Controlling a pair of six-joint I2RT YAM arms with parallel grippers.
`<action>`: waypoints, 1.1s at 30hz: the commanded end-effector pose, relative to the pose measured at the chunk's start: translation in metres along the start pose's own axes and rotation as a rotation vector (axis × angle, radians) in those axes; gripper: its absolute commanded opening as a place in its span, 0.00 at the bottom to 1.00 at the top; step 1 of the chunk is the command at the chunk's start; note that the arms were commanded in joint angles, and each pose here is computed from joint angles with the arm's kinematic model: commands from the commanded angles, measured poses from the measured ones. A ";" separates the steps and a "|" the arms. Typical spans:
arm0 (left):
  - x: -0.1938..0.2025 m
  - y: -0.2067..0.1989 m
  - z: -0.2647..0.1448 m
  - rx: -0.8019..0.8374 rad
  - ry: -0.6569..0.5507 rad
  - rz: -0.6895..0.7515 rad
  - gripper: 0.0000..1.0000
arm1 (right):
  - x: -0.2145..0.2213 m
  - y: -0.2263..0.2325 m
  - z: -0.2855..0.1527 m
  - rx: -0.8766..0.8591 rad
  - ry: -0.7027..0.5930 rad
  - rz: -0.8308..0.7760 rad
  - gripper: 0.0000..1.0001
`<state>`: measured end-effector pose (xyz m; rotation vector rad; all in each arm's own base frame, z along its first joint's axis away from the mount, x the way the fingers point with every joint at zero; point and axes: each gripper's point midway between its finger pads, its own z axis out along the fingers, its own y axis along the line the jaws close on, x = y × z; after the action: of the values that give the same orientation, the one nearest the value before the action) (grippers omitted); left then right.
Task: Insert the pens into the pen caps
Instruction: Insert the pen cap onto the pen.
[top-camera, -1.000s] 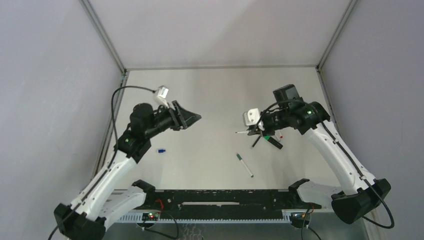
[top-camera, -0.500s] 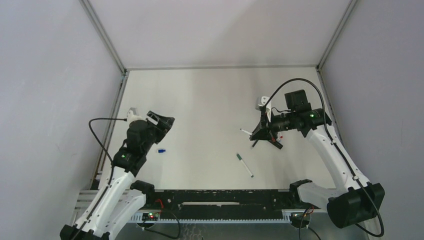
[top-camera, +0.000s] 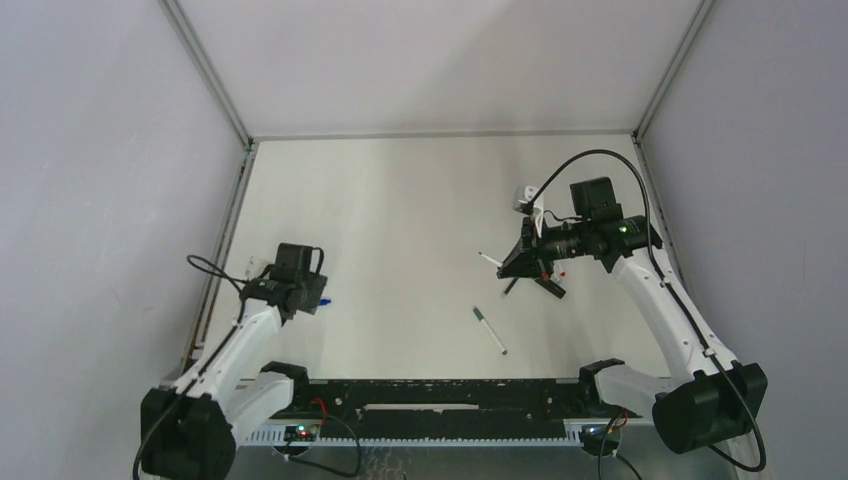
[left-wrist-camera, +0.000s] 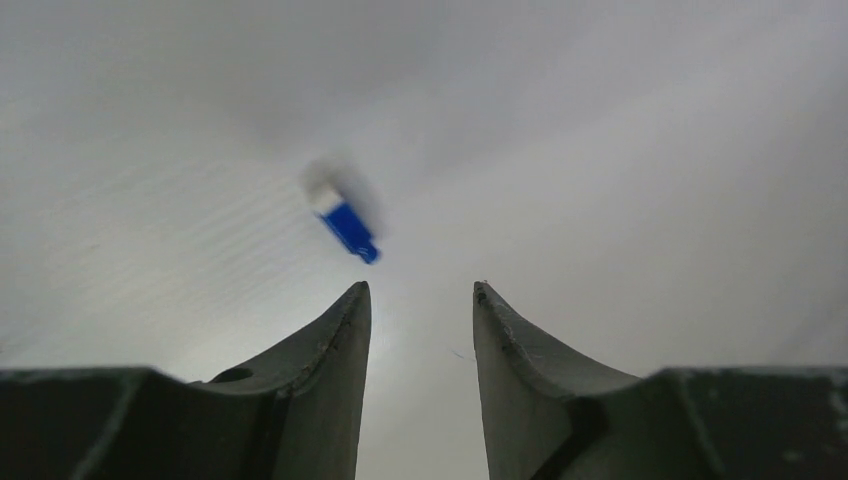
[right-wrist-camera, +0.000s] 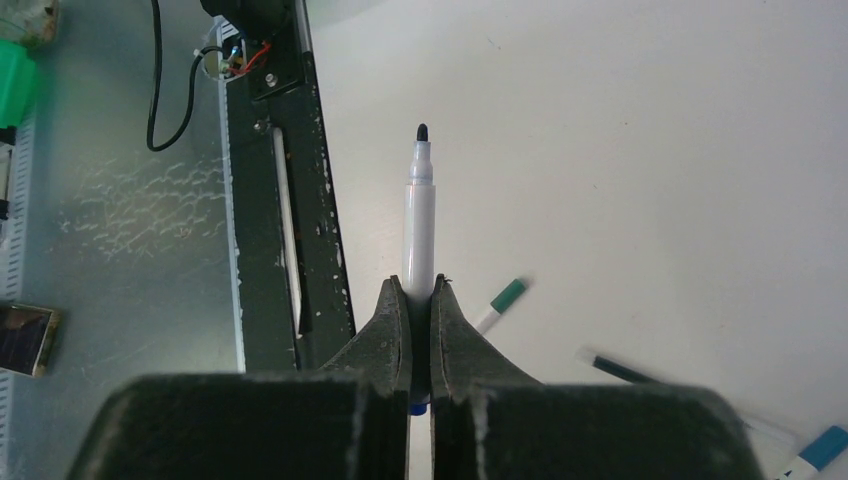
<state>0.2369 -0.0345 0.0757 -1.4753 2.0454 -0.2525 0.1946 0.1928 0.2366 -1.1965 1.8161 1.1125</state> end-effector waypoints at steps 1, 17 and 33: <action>-0.006 0.013 0.007 -0.144 -0.008 -0.041 0.45 | -0.006 0.000 0.001 -0.007 -0.023 0.027 0.00; -0.002 0.018 0.031 -0.370 0.055 0.047 0.49 | -0.005 -0.001 -0.002 0.008 -0.020 0.030 0.00; 0.004 0.029 0.053 -0.462 0.090 0.026 0.42 | -0.005 -0.002 -0.003 0.013 -0.021 0.030 0.00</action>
<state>0.2304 -0.0179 0.0133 -1.7181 2.3127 0.2056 0.1964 0.1915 0.2361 -1.1568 1.8502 1.1278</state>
